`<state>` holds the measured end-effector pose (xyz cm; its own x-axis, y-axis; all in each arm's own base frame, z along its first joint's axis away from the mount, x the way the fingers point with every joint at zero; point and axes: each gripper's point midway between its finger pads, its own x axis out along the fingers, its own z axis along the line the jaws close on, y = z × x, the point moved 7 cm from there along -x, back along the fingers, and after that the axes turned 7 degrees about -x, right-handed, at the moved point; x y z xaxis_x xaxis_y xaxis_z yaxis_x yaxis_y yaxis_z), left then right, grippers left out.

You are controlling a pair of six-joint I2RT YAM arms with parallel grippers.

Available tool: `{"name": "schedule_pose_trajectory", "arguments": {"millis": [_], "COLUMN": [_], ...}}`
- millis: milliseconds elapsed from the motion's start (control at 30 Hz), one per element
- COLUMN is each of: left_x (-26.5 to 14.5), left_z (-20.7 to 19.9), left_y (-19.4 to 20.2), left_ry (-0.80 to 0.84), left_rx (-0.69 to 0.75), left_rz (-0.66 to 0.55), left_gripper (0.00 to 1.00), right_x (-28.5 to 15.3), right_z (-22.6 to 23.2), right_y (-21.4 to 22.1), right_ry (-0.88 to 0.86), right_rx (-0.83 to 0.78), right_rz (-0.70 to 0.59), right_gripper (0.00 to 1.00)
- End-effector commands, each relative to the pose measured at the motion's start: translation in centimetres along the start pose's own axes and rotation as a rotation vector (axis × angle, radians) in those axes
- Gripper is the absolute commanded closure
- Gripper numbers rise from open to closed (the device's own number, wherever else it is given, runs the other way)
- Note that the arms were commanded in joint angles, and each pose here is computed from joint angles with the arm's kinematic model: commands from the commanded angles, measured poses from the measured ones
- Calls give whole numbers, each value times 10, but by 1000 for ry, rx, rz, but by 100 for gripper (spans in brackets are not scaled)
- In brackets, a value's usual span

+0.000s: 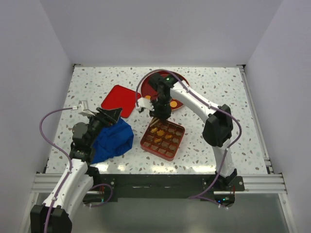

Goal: Pack the cookies
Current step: Adjust the fake cookies in the empty pocket of the box, then pick up the fake cookies from the plate.

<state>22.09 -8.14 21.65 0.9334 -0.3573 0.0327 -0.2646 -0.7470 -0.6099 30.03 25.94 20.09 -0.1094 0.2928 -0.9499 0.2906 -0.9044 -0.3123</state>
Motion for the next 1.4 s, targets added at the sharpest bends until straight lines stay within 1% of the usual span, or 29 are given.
{"name": "schedule_pose_trajectory", "arguments": {"millis": [0,67,133,167,200,267,367,567,667,1000,1133,1200,1300,1367], "left_x": [0,0,2,3,4,5,6,7,7,7,7,7,7,7], "left_z": [-5,-4,-5,-5,-4,-4,-4,-2,-3,-2,-2,-2,-2,-2], "left_y": [-7,-6,-7,-7,-7,-7,-7,-6,-6,-6,-6,-6,-6,-6], "left_ry": [35,32,36,38,36,38,41,34,36,32,34,32,33,34], "left_rx": [24,26,25,26,27,28,27,22,23,21,21,21,21,21], "left_rz": [-33,-29,-26,-22,-21,-20,-20,-11,-13,-14,-13,-14,-12,-11], "left_gripper": [21,21,21,21,21,21,21,21,21,21,21,21,21,21], "right_x": [-31,-36,-32,-36,-38,-36,-34,-23,-18,-8,-5,-4,-3,-3], "right_z": [-48,-65,-72,-78,-83,-89,-99,-106,-109,-112,-111,-111,-112,-113], "right_y": [49,81,103,123,133,161,185,195,197,195,196,195,195,196], "right_ry": [146,238,277,320,343,353,371,372,370,338,328,326,328,333], "right_rx": [374,486,560,605,629,706,745,742,743,750,755,755,754,753], "right_rz": [-130,-96,-54,-27,-18,13,34,46,50,16,13,9,7,7], "right_gripper": [99,98,96,96,96,95,92,87,86,81,78,73,69,69]}}
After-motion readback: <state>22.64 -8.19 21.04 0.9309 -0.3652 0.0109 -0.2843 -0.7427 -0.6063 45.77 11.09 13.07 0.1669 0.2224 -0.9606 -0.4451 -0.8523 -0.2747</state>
